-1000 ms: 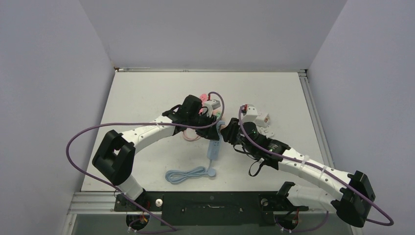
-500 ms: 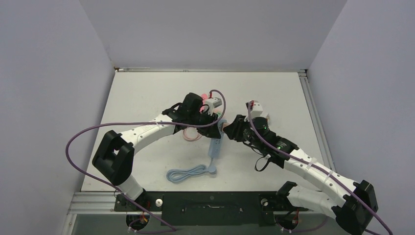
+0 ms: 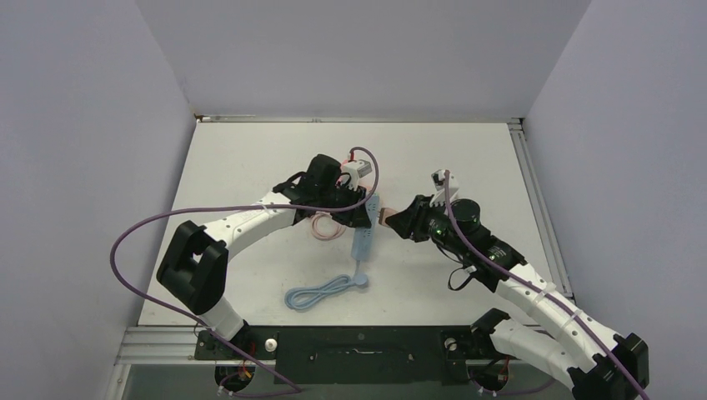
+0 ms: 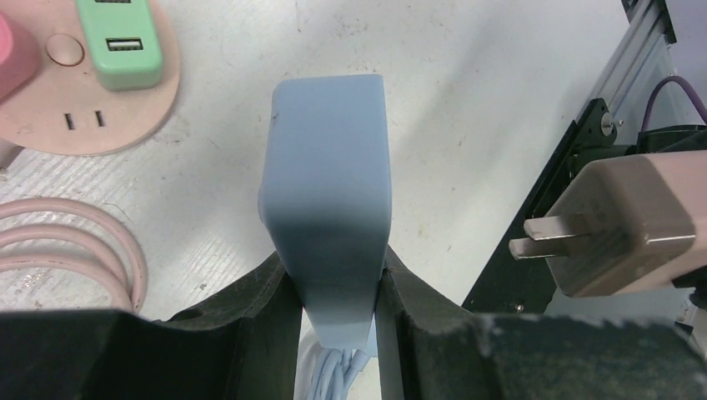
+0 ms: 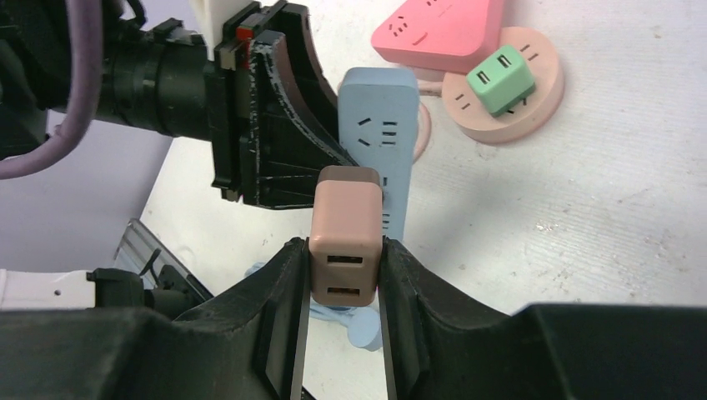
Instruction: Pull the plug off the socket
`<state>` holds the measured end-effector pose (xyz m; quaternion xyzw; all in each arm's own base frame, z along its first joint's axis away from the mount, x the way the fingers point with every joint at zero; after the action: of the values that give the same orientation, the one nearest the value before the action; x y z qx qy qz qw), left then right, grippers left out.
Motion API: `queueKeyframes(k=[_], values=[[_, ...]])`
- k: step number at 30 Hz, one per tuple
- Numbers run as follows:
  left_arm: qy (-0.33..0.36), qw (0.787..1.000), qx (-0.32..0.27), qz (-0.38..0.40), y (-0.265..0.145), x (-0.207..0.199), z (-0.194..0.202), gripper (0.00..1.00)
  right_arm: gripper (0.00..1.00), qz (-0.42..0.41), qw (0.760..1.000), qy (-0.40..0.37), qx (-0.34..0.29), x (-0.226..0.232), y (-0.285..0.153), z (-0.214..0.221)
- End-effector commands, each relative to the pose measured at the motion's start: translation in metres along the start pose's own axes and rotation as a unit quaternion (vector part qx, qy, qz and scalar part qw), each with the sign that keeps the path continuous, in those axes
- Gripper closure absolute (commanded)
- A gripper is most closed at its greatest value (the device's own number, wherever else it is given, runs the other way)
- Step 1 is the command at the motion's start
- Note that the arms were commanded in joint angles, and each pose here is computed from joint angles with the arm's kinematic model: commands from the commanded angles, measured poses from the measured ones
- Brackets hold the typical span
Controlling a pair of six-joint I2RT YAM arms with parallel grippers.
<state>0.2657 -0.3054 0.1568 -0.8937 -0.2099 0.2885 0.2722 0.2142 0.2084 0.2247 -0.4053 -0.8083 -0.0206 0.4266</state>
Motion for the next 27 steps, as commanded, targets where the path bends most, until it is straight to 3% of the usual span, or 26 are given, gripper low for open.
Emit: queueKeyframes(k=[1, 7, 12, 20, 27], values=[[0.012, 0.999, -0.033, -0.015, -0.008, -0.001, -0.02, 1.0, 0.95, 0.03, 0.999, 0.001, -0.044, 0.0, -0.005, -0.021], [0.001, 0.999, -0.034, -0.021, -0.007, 0.002, -0.019, 1.0, 0.95, 0.212, 0.973, 0.032, -0.081, -0.061, -0.019, -0.025], [0.001, 0.999, -0.034, -0.027, -0.006, 0.004, -0.018, 1.0, 0.95, 0.257, 0.962, 0.069, -0.064, -0.105, -0.018, -0.011], [0.0, 0.999, -0.033, -0.006, -0.004, -0.008, -0.018, 1.0, 0.94, 0.306, 0.931, 0.174, -0.096, -0.179, -0.037, -0.002], [0.001, 0.999, -0.033, 0.01, -0.004, -0.021, -0.018, 1.0, 0.84, 0.334, 0.908, 0.229, -0.11, -0.216, -0.052, 0.014]])
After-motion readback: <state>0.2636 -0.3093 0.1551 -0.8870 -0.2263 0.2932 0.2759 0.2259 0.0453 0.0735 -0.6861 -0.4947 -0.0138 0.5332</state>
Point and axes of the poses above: each gripper's point midway between its finger pads, its own y axis out along the fingers, its own x axis along the line the jaws close on, z = x × y, the point moved 3 cm from there along -y, back along the fingers, and after that the axes turned 10 degrees about y, right-handed, at the moved point
